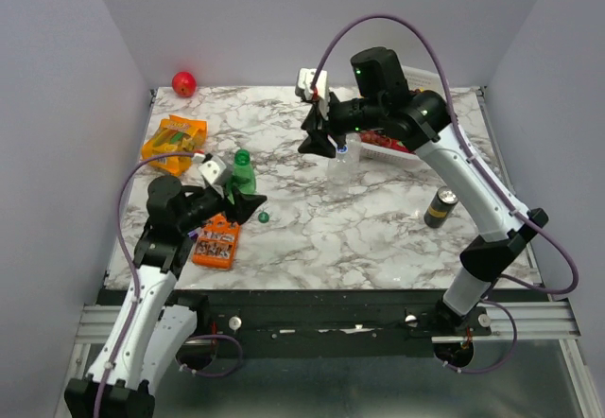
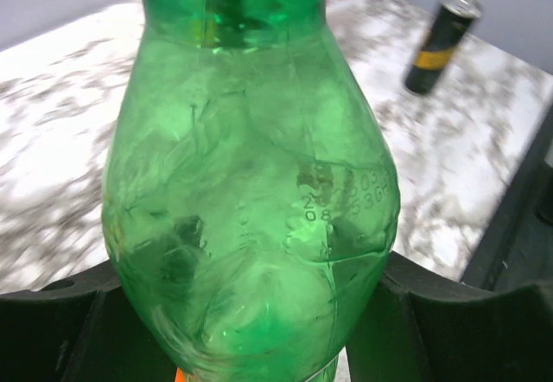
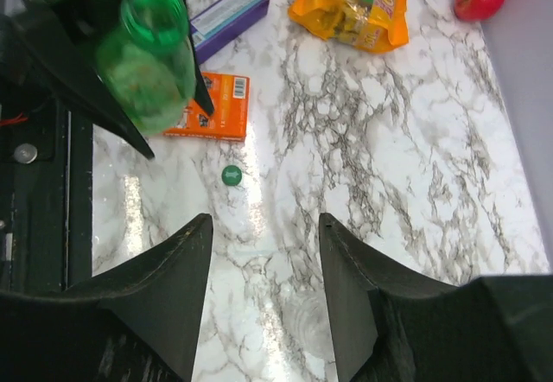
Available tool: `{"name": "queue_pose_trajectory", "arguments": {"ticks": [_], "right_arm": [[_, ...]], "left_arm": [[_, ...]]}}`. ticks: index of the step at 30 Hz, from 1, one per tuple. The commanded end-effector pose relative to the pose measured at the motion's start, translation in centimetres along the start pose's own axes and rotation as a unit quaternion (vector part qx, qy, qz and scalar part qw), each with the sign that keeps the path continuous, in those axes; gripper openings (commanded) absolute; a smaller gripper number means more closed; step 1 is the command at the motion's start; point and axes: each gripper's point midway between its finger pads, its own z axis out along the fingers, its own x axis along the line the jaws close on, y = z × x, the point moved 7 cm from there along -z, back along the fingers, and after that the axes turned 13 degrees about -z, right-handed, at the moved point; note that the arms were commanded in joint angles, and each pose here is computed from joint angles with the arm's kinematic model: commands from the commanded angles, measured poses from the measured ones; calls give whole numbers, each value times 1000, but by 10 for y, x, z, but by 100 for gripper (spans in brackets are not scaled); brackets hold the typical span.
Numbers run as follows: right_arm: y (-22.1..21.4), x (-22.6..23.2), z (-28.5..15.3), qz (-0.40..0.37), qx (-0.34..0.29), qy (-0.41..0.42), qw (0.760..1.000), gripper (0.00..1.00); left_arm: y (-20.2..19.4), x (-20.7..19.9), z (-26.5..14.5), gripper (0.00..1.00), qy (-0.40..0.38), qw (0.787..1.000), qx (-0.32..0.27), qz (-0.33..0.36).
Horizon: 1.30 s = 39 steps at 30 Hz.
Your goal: Screw on the bottle caps
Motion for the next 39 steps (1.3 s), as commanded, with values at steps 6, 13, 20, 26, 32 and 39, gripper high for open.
{"name": "queue_pose_trajectory", "arguments": {"ticks": [6,13,20,26,32,39], "right_arm": [[-93,26,127,42,152,57,986,54],[-138,26,190,41,194,67,978,53],[-164,51,228,28,226,96,969,62],[-169,67,244,18,233,114,966,64],[-177,81,258,11,243,130,961,63],[-182,89,264,9,248,141,958,60]], "left_arm": [[23,55,-65,0,305,935,-144,-109],[36,60,-91,0,373,895,-213,-122],[28,54,-92,0,363,901,-204,-122],[19,53,-88,0,349,906,-195,-138],[19,54,-87,0,341,909,-196,-141],[18,54,-88,0,343,908,-192,-144]]}}
